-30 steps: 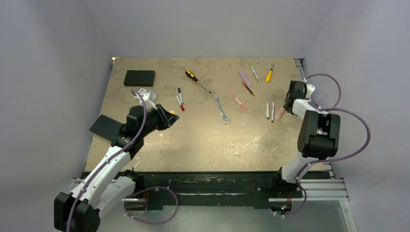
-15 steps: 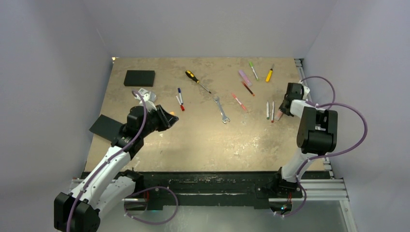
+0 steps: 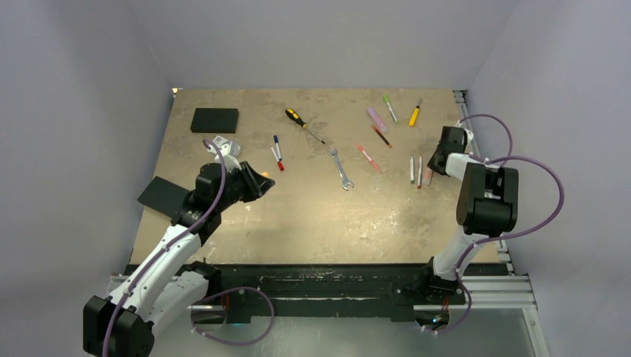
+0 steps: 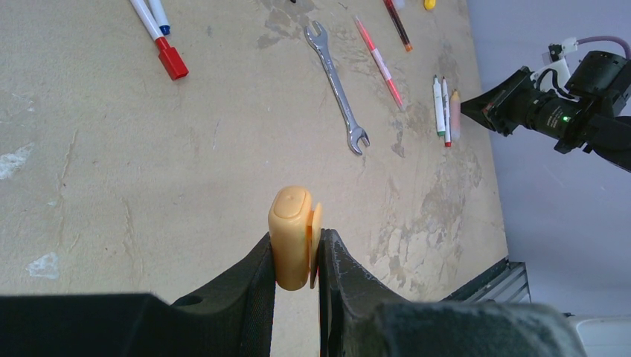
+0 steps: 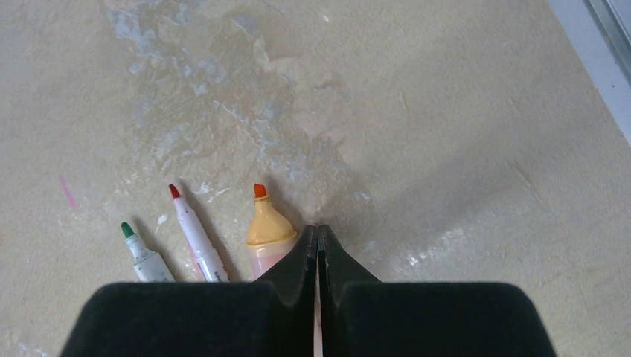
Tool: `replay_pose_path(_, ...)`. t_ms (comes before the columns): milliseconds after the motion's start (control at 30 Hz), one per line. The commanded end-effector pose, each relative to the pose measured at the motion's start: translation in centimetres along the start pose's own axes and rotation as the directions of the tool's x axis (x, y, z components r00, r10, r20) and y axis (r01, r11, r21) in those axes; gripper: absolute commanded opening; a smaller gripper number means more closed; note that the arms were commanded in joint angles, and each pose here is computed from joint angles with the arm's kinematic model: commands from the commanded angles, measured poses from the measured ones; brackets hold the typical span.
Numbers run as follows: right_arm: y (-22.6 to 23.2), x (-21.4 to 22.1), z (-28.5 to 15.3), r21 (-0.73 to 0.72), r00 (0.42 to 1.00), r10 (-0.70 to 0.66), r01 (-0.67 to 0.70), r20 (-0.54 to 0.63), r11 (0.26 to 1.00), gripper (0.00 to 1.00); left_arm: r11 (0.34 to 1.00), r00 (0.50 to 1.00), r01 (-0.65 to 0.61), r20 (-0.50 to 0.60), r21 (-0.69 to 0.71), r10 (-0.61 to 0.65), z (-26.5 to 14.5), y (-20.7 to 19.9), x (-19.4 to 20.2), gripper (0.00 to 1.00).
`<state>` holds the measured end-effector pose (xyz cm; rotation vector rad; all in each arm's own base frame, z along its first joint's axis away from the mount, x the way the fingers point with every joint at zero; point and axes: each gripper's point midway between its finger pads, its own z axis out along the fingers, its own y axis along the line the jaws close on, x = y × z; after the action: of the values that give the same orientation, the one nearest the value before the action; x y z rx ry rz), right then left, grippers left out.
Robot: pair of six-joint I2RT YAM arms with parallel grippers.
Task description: Open the pen caps
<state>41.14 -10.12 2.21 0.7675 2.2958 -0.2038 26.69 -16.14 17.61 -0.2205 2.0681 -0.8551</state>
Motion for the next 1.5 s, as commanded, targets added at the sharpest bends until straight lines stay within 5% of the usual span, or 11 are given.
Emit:
replay_pose_path(0, 2.7, 0.8, 0.4, -0.092, 0.998, -0.05, 0.047, -0.032, 0.995, 0.02, 0.999, 0.999, -0.033, 0.044, 0.024, 0.032, -0.4, -1.0, -1.4, 0.0)
replay_pose_path(267, 3.4, 0.9, 0.4, -0.108, 0.998, -0.057, 0.053, -0.039, 0.993, 0.04, 0.999, 0.998, -0.036, 0.053, 0.02, 0.035, -0.7, -1.0, -1.5, 0.0)
replay_pose_path(433, 1.4, -2.3, -2.5, -0.005, 0.997, 0.022, -0.021, 0.071, 1.0, 0.09, 0.999, 0.998, -0.038, 0.055, -0.003, 0.038, -0.7, -0.8, -1.8, 0.0)
replay_pose_path(500, 1.7, -5.0, -4.6, -0.024, 0.981, 0.117, -0.114, 0.156, 0.993, 0.34, 0.998, 0.996, -0.042, 0.074, -0.039, 0.045, -0.9, -0.4, -2.4, 0.0)
replay_pose_path(567, 2.2, -8.1, -6.7, -0.062, 0.957, 0.156, -0.145, 0.244, 0.988, 0.47, 0.994, 0.994, -0.043, 0.1, -0.097, 0.052, -1.0, 0.3, -3.3, 0.0)
replay_pose_path(733, 7.1, -11.5, -12.9, -0.337, 0.909, 0.274, -0.162, 0.316, 0.927, 0.61, 0.958, 0.985, 0.005, 0.164, -0.288, 0.044, -0.4, 3.3, -5.3, 0.0)
replay_pose_path(867, 14.8, -8.5, -19.5, -0.61, 0.911, 0.248, 0.004, 0.329, 0.792, 0.63, 0.905, 0.983, 0.011, 0.17, -0.425, 0.068, 1.1, 6.5, -5.5, 0.0)
replay_pose_path(1033, 20.1, -2.3, -24.6, -0.762, 0.938, 0.164, 0.138, 0.306, 0.633, 0.63, 0.785, 0.99, -0.019, 0.096, -0.619, 0.099, 2.9, 11.9, -5.2, 0.0)
replay_pose_path(1467, 21.1, 8.6, -29.0, -0.851, 0.969, 0.015, 0.211, 0.248, 0.481, 0.65, 0.597, 0.993, -0.108, -0.059, -0.795, 0.101, 6.2, 19.2, -3.6, 0.04)
